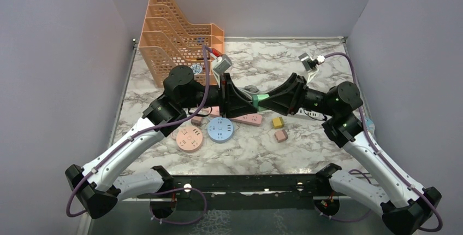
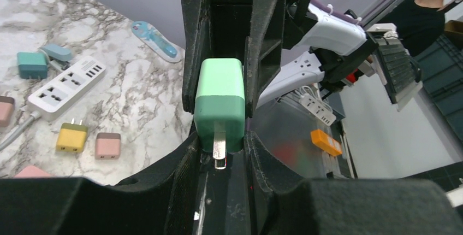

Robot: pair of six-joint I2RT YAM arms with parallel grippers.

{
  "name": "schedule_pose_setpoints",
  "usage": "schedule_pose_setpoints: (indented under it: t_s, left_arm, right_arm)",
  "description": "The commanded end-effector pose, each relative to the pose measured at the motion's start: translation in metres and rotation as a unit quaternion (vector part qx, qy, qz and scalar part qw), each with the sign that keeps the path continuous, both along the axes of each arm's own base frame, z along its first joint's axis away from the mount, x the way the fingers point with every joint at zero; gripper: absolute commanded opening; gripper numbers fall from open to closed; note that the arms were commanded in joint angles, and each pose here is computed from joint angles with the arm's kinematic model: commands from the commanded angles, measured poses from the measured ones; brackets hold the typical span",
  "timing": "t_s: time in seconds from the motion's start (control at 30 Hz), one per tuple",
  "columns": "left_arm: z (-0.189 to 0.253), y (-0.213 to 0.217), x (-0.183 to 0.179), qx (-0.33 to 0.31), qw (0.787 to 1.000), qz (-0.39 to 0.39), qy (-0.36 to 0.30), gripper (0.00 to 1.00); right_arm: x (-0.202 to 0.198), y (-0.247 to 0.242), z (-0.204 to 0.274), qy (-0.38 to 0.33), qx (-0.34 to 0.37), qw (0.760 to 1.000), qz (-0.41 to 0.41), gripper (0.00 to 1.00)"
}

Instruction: Insert the plug

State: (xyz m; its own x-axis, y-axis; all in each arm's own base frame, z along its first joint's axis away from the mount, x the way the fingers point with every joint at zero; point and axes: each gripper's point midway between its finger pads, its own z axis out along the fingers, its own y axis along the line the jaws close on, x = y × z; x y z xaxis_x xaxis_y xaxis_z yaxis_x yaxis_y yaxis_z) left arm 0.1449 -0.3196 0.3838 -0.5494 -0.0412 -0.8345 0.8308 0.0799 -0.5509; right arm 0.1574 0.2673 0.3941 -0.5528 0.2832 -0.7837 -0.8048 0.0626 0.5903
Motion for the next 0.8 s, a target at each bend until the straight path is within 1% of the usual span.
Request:
schedule_pose_setpoints:
  t_s: [0.0,0.1,0.13,0.17,0.2,0.33,0.43,0.53,0.67,0.77]
  left_arm:
    - [0.009,-0.001,0.004,-0.012,1.0,0.009,-0.002,0.13]
    - [0.007,0.0,0.006,-0.009,1.0,0.016,-0.002,0.15]
    - [0.007,0.0,0.008,-0.008,1.0,0.021,-0.003,0.17]
    - [0.006,0.0,0.01,-0.006,1.0,0.026,-0.003,0.2]
    - [0.005,0.001,0.012,-0.002,0.999,0.033,-0.004,0.24]
    - [-0.006,0.005,0.025,0.023,0.997,0.073,-0.006,0.47]
    - [-0.019,0.015,0.043,0.052,0.99,0.133,-0.014,0.66]
    - [-0.04,0.034,0.066,0.093,0.971,0.217,-0.028,0.77]
    - [-0.071,0.07,0.091,0.155,0.934,0.318,-0.056,0.81]
    - [-0.091,0.096,0.102,0.196,0.904,0.372,-0.077,0.81]
  right_arm:
    - [-0.031,-0.002,0.023,-0.068,0.02,0.995,0.063,0.25]
    - [-0.032,-0.001,0.022,-0.077,0.015,0.994,0.07,0.1]
    - [-0.031,-0.001,0.021,-0.078,0.013,0.994,0.07,0.05]
    - [-0.029,0.0,0.02,-0.079,0.01,0.994,0.069,0.02]
    - [-0.028,0.001,0.019,-0.079,0.007,0.994,0.069,0.01]
    - [-0.02,0.002,0.011,-0.086,-0.01,0.995,0.051,0.01]
    - [-0.006,0.004,-0.004,-0.096,-0.045,0.994,0.026,0.01]
    - [0.012,0.003,-0.026,-0.104,-0.1,0.989,-0.008,0.01]
    - [0.044,-0.004,-0.063,-0.106,-0.186,0.974,-0.068,0.01]
    - [0.065,-0.008,-0.096,-0.111,-0.251,0.958,-0.088,0.01]
